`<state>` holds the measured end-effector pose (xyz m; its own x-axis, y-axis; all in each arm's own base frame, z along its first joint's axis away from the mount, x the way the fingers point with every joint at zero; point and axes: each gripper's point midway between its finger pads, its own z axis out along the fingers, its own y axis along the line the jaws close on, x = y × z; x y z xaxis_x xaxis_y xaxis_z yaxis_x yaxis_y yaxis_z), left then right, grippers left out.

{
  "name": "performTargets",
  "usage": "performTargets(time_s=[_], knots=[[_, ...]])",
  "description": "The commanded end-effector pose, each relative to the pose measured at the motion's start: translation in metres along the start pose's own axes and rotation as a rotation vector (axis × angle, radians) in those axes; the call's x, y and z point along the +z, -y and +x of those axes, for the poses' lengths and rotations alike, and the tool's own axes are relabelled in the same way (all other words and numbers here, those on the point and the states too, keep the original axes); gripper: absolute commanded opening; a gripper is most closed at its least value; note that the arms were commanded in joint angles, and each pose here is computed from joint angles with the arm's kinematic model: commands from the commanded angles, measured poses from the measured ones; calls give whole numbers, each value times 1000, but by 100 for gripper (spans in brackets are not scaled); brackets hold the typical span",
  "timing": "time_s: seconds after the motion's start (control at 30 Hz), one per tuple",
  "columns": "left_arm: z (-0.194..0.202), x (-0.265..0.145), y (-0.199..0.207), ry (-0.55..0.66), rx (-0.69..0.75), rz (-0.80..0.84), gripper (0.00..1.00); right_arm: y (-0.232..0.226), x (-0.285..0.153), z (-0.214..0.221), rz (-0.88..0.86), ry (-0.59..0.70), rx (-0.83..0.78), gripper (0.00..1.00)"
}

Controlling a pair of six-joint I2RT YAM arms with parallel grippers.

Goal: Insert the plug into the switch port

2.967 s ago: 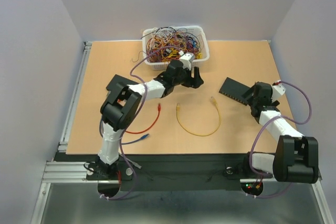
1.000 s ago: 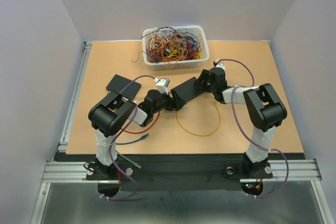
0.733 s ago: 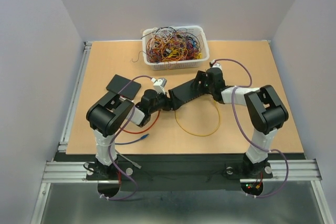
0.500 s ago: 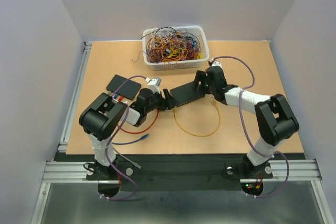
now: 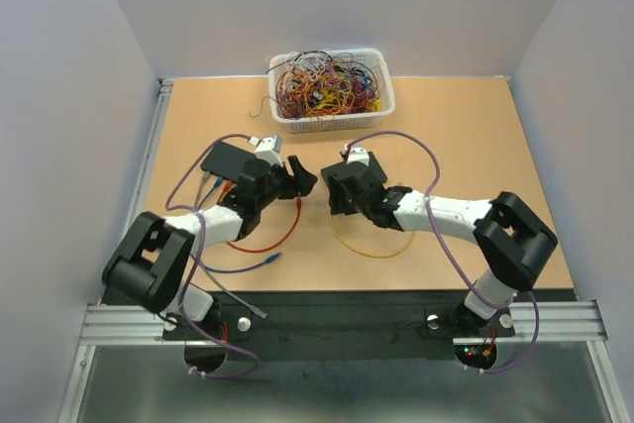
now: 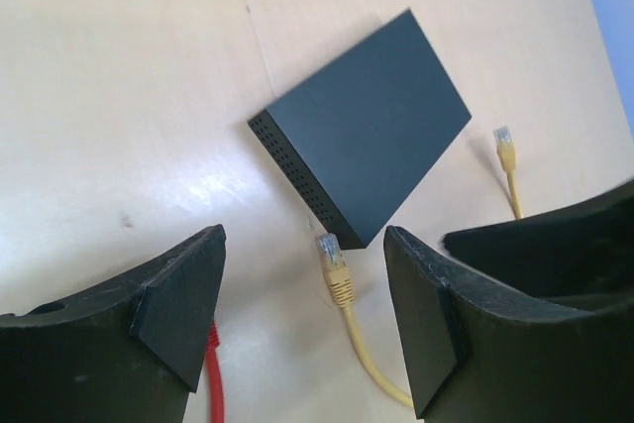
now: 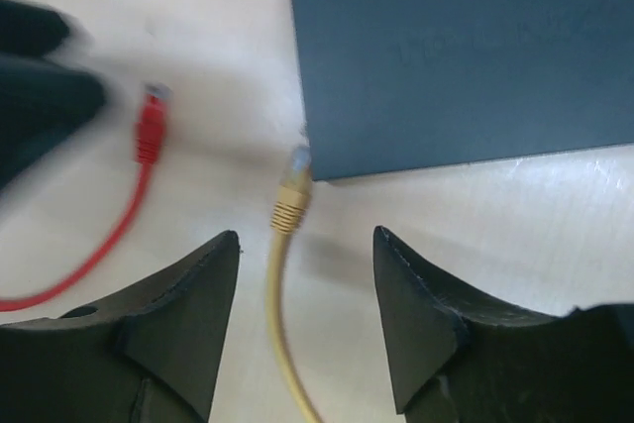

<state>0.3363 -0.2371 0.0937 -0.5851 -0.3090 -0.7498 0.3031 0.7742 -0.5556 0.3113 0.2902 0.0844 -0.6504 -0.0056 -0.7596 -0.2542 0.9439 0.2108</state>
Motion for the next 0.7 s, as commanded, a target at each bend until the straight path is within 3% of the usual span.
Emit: performTargets(time_s=[0.0, 0.17, 0.67], knots=[[-28, -33, -11, 99, 44, -96, 76, 9, 13, 12, 103, -23, -37, 60], [-42, -61, -15, 180, 30, -135, 77, 1, 22, 19, 136, -44, -77, 57], [-46, -92, -23, 204, 53, -193, 77, -26, 29, 16, 119, -39, -96, 56]])
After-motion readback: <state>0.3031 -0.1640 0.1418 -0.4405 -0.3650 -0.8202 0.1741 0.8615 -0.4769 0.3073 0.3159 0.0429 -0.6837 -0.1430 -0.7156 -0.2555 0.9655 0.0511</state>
